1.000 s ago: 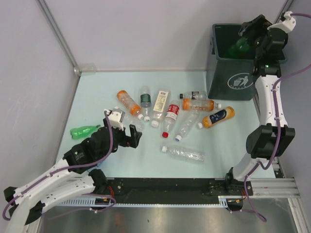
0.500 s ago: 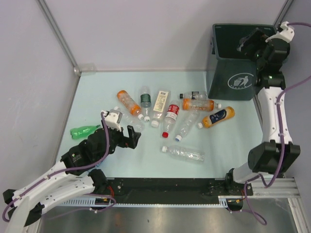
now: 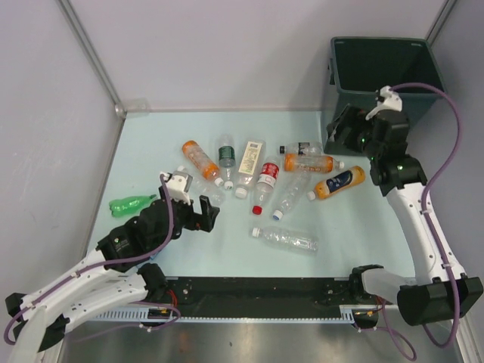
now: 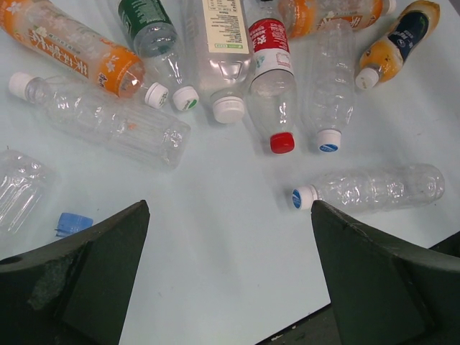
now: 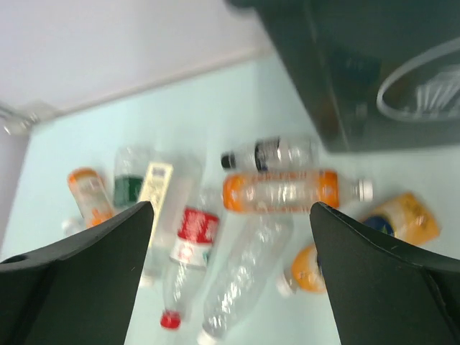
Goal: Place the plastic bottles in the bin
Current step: Pick up the plastic bottle at the center of the board.
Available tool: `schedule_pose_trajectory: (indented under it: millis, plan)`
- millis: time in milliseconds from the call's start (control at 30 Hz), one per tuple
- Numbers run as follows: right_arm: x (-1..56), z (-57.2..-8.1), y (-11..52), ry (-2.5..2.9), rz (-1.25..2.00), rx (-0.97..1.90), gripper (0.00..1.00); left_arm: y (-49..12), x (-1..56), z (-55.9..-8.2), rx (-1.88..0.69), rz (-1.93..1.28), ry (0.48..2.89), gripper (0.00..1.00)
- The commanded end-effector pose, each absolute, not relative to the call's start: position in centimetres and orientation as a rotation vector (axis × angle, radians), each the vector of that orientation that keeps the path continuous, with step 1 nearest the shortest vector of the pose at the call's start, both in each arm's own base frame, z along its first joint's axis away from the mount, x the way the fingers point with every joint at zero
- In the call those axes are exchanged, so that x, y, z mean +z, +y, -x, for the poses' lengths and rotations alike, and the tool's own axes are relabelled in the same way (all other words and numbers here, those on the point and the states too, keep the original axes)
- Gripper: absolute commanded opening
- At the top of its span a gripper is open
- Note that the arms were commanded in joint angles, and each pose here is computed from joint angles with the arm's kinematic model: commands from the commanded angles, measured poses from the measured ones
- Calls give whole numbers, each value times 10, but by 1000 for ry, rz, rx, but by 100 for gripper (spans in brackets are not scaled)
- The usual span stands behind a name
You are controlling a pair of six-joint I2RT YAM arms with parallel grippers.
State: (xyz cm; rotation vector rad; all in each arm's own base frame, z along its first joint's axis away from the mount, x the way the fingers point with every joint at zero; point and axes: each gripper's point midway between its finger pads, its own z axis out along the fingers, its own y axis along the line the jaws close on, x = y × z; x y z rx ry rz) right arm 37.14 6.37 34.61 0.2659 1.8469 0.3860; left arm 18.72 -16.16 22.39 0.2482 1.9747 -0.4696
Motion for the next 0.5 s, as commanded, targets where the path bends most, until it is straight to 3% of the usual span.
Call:
schedule_pose_trajectory:
  millis: [0,467]
  plan:
    - [316,-347,56,1896,-362,309,95,-156,234,-190,-476,-181,1944,100]
    - [196,-328,32,1920,-794,295,93,-162,238,-188,-513,-209,1931,100]
